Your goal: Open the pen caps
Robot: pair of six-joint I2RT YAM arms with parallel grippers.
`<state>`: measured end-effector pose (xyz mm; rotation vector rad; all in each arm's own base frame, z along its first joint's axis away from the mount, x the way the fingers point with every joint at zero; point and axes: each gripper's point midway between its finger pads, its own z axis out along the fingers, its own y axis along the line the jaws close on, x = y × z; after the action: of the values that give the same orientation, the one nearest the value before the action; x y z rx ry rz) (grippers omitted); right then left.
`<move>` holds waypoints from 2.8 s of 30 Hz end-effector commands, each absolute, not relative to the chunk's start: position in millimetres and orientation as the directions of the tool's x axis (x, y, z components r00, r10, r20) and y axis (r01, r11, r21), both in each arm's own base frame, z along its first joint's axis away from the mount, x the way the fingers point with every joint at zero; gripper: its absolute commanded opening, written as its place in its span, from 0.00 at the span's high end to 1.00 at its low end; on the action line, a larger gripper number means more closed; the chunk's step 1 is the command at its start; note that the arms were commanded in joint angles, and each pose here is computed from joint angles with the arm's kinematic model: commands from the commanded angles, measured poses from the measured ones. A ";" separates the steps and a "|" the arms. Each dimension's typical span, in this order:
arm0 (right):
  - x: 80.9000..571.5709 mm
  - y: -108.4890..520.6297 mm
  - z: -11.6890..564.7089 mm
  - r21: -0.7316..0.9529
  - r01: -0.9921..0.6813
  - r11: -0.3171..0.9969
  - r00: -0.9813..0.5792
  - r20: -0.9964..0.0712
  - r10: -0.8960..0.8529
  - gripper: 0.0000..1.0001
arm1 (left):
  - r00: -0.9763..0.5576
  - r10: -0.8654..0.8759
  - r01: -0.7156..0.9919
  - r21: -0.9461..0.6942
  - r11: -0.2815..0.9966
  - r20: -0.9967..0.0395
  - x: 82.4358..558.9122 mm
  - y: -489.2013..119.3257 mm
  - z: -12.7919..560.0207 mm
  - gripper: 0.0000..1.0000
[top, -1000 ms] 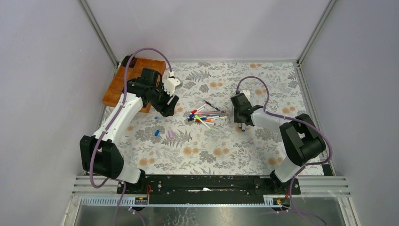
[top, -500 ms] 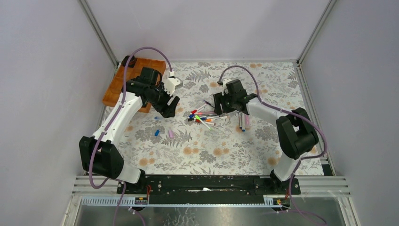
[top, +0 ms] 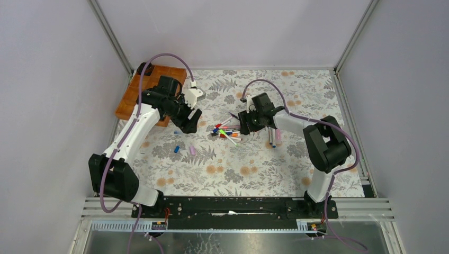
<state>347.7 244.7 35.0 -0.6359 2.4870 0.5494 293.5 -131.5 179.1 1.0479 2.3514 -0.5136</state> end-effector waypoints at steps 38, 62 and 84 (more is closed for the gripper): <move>251.1 245.5 -6.0 0.119 -0.547 0.829 -0.766 -0.471 -0.438 0.74 | -0.525 0.589 0.809 -0.144 0.571 -0.615 278.5 -135.0 201.9 0.21; 172.9 304.9 139.8 0.595 -0.644 0.480 -0.762 -0.552 -0.339 1.00 | -0.179 0.723 0.984 -0.130 0.124 -0.667 221.7 -202.2 157.8 0.19; 148.6 347.0 183.9 0.807 -0.567 0.166 -0.780 -0.462 -0.422 1.00 | 0.087 0.637 0.963 -0.099 -0.251 -0.766 164.2 -222.0 155.4 0.40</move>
<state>147.9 338.4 169.5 -0.9547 2.3428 1.6334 176.7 -223.2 156.0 1.9007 1.6085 -0.9730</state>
